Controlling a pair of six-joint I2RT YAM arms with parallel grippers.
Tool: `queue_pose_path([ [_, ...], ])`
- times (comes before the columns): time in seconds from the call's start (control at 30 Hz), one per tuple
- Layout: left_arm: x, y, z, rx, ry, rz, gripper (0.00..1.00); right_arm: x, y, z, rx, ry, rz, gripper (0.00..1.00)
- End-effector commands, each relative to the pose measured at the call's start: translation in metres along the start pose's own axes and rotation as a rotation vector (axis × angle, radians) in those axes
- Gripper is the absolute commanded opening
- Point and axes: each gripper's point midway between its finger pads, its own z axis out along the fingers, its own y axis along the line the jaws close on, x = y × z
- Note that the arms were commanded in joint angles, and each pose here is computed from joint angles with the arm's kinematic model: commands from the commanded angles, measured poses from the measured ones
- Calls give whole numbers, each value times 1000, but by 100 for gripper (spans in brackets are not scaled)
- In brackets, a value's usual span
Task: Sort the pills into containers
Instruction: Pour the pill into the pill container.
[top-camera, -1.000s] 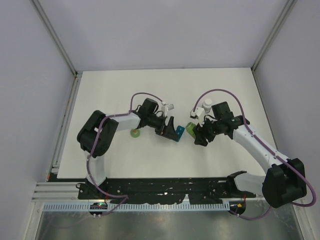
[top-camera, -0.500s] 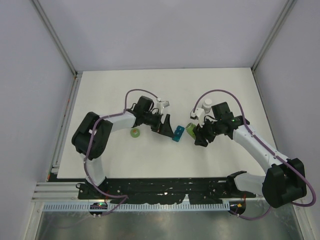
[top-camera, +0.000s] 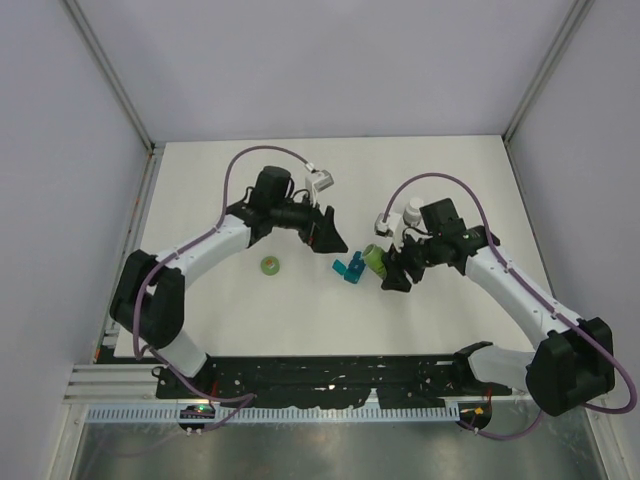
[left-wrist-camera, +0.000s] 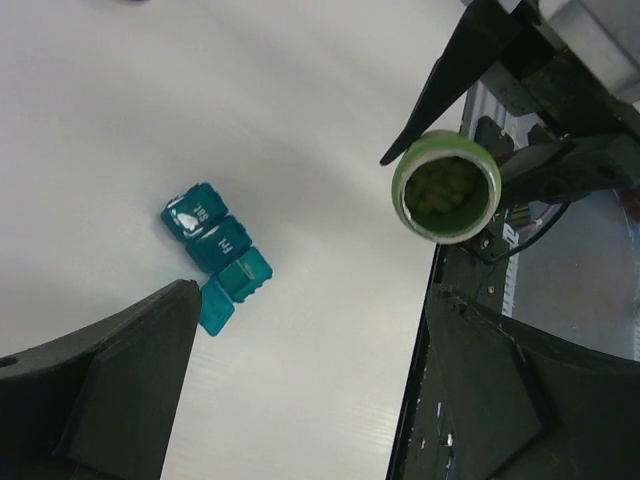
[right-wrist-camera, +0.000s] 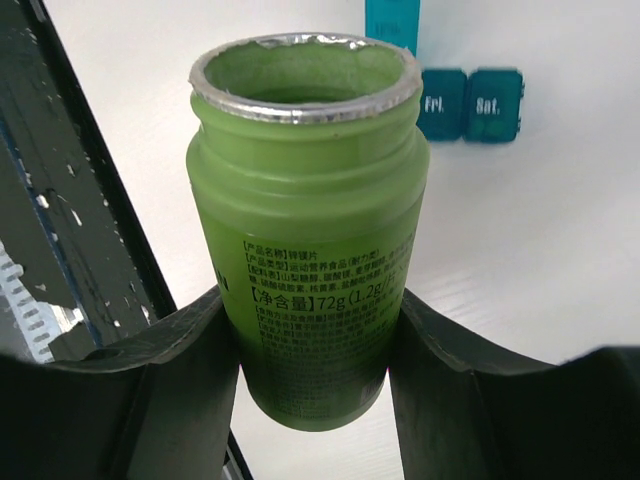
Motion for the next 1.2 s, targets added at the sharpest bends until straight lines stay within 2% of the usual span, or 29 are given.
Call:
queue_pose_path([
  [0.0,-41,-45,-9,95,-59,124,98,-56,14,-13,-44,-118,-130,6],
  [0.13,-58,-71,-15,138,-76,156,99,-80,22,-17,-63,-150,-159,5],
  [0.43,-64,-107,-23,195,-92,184,96,-110,25,-26,-71,-184,-173,5],
  [0.83,-88,-79,-44,7,-175,244,95,-92,36,-32,-81,-158,-220,5],
  [1.17,-87,-109,-62,127,-177,273,94,-93,38,-34,-82,-163,-230,6],
])
